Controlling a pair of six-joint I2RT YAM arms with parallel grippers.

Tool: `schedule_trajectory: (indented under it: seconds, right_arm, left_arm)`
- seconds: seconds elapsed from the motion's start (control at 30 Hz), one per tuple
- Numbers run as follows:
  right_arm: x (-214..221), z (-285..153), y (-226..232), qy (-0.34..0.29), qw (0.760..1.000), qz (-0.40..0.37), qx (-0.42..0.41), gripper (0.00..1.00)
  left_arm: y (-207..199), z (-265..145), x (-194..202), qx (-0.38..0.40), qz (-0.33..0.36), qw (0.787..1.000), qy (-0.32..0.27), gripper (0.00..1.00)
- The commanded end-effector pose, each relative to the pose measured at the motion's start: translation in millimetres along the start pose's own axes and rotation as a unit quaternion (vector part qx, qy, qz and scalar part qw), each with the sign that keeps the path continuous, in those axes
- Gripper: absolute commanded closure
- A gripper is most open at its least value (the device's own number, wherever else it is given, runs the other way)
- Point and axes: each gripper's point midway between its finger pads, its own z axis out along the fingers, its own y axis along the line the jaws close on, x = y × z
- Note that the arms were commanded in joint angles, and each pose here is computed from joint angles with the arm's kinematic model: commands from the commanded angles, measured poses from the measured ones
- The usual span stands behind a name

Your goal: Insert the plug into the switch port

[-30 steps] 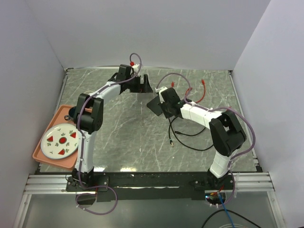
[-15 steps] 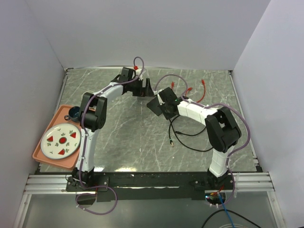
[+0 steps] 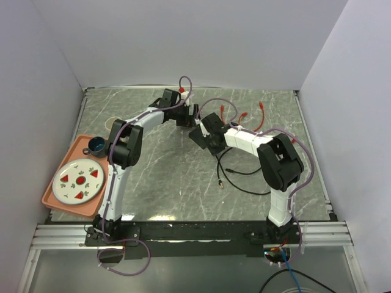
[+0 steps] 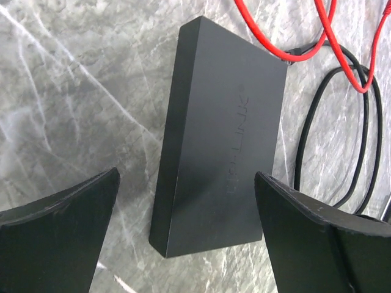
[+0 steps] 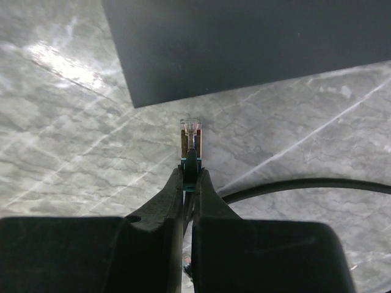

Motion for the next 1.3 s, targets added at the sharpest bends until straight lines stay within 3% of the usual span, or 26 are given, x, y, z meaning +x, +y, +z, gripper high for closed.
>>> schedule_trajectory:
  seconds: [0.0,0.6,1.27]
  right_arm:
    - [-33.8,-6.3,0.8,-0.037,0.999,-0.003,-0.006,1.00]
    - [-28.2,2.6,-3.2,-0.018,1.000,0.001,0.007,1.00]
    - [-51.5,-8.7,-0.7,-0.066,0.997,0.031,0.001,1.00]
  left_arm:
    - [-10.4,1.5,-17.4,0.020,0.027,0.999,-0.020,0.01]
    - [-18.9,11.6,-11.8,0.038,0.039,0.998,-0.011,0.01]
    - [-15.8,17.2,4.3,0.036,0.038,0.999,0.007,0.01]
